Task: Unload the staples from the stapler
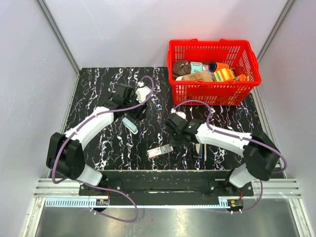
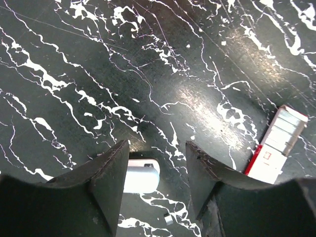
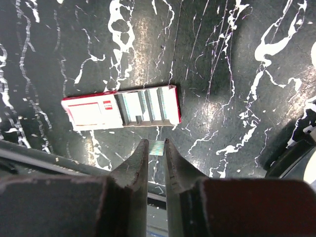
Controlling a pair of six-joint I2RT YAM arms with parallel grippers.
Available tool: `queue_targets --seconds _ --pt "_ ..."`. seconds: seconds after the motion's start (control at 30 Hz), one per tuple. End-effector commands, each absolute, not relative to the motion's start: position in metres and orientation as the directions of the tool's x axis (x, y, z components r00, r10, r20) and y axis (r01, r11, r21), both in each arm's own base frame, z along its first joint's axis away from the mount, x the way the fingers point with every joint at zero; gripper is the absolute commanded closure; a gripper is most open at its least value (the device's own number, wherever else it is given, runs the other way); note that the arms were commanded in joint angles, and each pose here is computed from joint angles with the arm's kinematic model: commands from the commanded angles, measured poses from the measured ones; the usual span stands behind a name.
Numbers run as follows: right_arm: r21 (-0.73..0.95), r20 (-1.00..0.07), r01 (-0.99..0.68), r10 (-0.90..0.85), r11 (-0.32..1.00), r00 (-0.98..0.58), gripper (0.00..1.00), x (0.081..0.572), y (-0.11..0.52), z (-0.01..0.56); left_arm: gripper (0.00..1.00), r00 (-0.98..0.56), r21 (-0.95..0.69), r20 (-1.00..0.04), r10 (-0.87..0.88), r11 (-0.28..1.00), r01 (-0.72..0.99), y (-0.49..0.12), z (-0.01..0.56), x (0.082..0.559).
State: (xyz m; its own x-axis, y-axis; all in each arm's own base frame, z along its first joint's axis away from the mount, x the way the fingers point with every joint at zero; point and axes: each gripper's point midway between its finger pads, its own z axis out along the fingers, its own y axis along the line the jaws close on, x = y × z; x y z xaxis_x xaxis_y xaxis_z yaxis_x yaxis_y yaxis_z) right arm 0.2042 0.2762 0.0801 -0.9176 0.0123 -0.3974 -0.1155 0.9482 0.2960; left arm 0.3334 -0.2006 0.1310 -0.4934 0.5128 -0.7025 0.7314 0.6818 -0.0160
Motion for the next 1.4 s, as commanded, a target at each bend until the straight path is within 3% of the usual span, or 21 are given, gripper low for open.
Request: queue_targets --seconds 0.0,1.37 --pt "0.175 -0.451 -0.148 -0.054 0.973 -0.891 0.94 0.214 0.279 0.072 0.46 -0.496 -0.125 -0.74 0.454 0.632 0.765 -0.208 0.153 0.317" --pt "0.112 -0.409 -0.22 -0.157 0.969 -0.899 0.9 0.213 0.308 0.038 0.46 -0.522 -0.174 -0.722 0.455 0.61 0.773 -0.209 0.138 0.303"
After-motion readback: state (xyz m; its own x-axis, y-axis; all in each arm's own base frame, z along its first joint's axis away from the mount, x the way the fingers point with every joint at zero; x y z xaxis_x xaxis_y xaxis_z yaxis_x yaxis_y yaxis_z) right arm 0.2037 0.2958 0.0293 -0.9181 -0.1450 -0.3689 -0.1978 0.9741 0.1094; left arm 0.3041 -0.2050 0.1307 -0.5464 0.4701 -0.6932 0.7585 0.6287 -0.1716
